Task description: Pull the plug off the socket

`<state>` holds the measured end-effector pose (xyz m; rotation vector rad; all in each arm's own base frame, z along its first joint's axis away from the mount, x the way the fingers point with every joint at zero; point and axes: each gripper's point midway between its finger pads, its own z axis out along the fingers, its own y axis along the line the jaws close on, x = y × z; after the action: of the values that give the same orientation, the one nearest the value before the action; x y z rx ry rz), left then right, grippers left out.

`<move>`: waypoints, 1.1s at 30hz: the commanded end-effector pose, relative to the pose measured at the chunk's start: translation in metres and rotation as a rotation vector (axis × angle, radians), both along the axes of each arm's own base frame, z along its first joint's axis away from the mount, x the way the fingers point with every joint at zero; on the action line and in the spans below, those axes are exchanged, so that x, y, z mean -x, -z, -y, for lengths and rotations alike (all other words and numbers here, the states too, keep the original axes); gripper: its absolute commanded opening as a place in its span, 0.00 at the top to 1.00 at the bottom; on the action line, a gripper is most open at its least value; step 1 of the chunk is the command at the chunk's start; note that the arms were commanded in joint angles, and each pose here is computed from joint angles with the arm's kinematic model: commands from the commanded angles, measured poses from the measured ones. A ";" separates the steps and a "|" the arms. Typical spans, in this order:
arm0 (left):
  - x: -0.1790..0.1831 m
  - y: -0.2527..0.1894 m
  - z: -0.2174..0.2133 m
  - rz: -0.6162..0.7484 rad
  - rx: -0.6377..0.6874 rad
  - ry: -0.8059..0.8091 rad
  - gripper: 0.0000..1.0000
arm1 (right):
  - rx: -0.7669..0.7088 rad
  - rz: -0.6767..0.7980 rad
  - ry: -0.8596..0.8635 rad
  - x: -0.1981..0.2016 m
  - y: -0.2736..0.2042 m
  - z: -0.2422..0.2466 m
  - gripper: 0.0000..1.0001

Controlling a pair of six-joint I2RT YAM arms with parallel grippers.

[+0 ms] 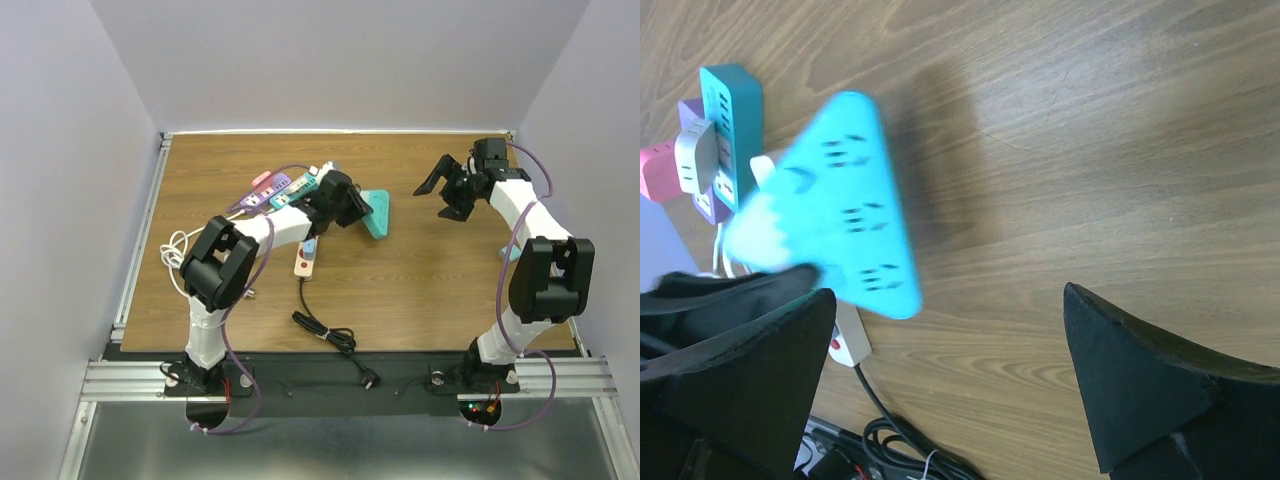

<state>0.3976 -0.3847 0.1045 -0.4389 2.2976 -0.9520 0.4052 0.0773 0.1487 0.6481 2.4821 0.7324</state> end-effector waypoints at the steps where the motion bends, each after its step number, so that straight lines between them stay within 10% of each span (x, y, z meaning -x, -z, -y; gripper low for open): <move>1: -0.055 -0.152 -0.058 0.315 0.080 -0.078 1.00 | 0.003 0.107 -0.001 -0.008 -0.030 -0.001 0.00; 7: -0.101 -0.222 -0.167 0.424 0.015 -0.215 1.00 | -0.007 0.092 -0.009 -0.006 -0.025 -0.003 0.00; 15: -0.158 -0.184 -0.358 0.352 -0.058 -0.553 1.00 | -0.027 0.105 -0.034 -0.006 -0.031 -0.007 0.00; 29: -0.212 -0.087 -0.424 0.184 0.039 -0.632 0.98 | -0.106 0.174 -0.300 0.005 -0.049 -0.066 0.00; 33: -0.215 -0.067 -0.432 0.139 0.084 -0.668 0.69 | -0.113 0.190 -0.388 0.009 -0.053 -0.093 0.00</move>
<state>0.5913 0.0401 0.1120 -1.0994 1.9509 -0.6062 0.3874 0.1464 0.1756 0.2948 2.5028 0.9668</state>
